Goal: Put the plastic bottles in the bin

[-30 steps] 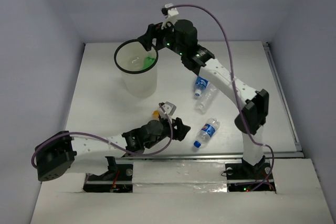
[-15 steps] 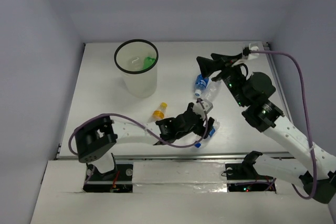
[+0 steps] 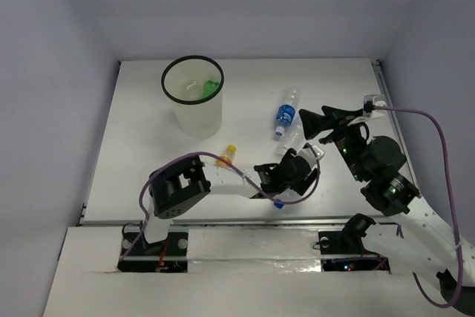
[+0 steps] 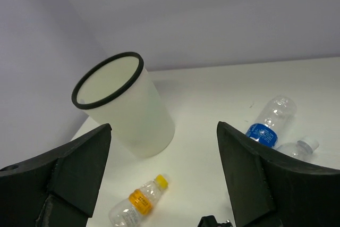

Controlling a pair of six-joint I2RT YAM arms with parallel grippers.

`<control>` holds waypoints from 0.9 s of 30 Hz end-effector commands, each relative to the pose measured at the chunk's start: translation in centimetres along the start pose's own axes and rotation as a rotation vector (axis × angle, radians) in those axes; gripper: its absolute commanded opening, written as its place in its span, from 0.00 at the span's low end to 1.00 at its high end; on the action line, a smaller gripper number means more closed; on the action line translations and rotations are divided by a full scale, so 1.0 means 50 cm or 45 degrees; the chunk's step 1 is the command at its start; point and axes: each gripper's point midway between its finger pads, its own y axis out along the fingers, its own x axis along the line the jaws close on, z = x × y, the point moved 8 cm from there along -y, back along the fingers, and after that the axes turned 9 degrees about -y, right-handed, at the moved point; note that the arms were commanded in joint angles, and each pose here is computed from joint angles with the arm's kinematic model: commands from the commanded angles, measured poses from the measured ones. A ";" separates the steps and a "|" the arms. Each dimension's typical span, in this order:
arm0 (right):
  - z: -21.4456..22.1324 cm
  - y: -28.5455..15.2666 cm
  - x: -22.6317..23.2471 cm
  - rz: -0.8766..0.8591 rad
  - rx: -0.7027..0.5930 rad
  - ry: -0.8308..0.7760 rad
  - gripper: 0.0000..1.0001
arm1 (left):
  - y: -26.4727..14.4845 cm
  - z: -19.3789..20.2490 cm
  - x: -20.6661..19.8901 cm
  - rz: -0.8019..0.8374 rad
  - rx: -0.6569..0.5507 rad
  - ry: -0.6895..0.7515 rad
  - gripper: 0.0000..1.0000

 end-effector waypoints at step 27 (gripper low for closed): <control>-0.041 -0.052 -0.018 0.038 -0.071 0.059 0.87 | 0.022 0.015 -0.027 -0.046 0.060 0.028 0.61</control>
